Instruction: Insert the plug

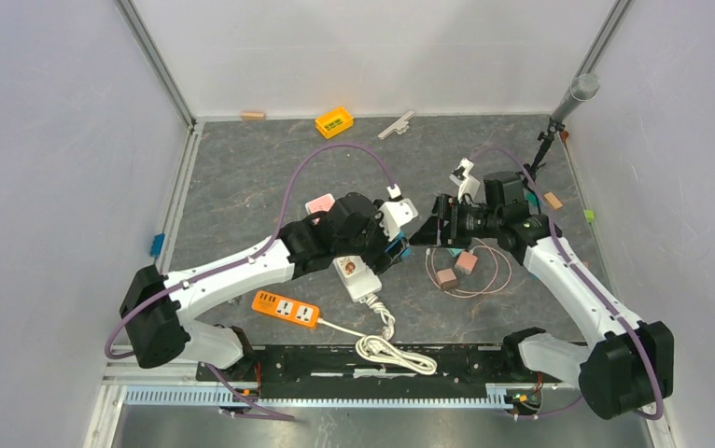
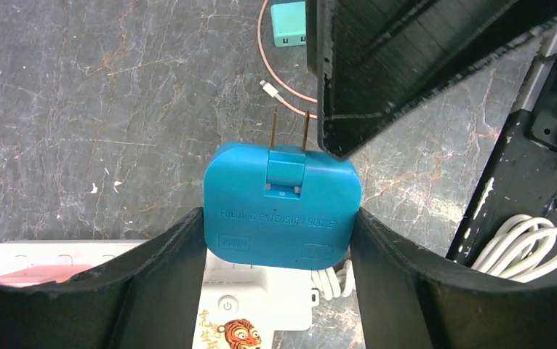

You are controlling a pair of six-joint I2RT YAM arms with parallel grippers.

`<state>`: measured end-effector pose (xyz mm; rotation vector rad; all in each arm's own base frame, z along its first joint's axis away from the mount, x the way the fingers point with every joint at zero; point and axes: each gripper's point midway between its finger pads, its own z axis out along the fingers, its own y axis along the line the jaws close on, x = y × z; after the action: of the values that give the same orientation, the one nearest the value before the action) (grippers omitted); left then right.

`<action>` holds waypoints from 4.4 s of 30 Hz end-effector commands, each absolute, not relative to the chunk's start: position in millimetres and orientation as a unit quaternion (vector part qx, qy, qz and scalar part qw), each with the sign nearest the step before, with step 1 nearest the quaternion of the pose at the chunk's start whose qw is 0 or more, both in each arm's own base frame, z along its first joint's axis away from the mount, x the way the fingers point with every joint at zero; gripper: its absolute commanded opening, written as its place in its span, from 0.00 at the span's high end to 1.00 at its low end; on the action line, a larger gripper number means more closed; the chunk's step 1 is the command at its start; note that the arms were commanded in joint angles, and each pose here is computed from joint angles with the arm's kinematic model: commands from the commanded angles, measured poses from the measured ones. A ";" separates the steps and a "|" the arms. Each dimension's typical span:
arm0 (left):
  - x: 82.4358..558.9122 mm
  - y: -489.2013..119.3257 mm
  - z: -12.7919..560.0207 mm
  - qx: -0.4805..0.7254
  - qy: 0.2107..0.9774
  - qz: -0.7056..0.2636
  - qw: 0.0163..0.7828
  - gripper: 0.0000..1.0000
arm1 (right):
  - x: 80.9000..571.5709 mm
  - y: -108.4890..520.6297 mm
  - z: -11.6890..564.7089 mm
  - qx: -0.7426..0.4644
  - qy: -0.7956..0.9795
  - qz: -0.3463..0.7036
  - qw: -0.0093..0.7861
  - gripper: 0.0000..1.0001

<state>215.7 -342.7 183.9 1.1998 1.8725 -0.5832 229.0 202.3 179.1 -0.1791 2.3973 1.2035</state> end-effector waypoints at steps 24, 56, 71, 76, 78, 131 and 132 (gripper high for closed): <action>211.6 -342.2 212.4 0.436 0.745 -0.259 0.433 0.70 | 223.3 254.3 210.6 -0.065 0.833 0.495 0.239 1.00; 253.9 -289.8 271.7 -0.046 0.768 -0.602 0.216 0.02 | 240.1 242.8 270.3 -0.103 0.762 0.546 0.331 1.00; 230.4 -328.9 283.6 -0.045 0.719 -0.666 0.192 0.24 | 235.2 263.5 293.8 -0.079 0.713 0.608 0.340 1.00; 233.4 -330.9 291.3 -0.057 0.701 -0.681 0.205 0.39 | 233.2 263.9 293.1 -0.078 0.713 0.609 0.339 1.00; 234.5 -330.4 294.5 -0.059 0.696 -0.684 0.211 0.43 | 232.6 263.8 291.8 -0.077 0.714 0.609 0.336 1.00; 222.1 -350.3 301.7 -0.047 0.670 -0.707 0.221 0.98 | 226.4 269.4 291.7 -0.070 0.705 0.619 0.339 0.08; 221.2 -349.2 303.8 -0.044 0.669 -0.708 0.224 0.98 | 226.6 269.6 293.3 -0.071 0.704 0.619 0.341 0.06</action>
<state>243.4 -345.1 264.5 -0.2581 1.9591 -1.8406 221.0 269.2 283.7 -0.1695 1.8870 1.6393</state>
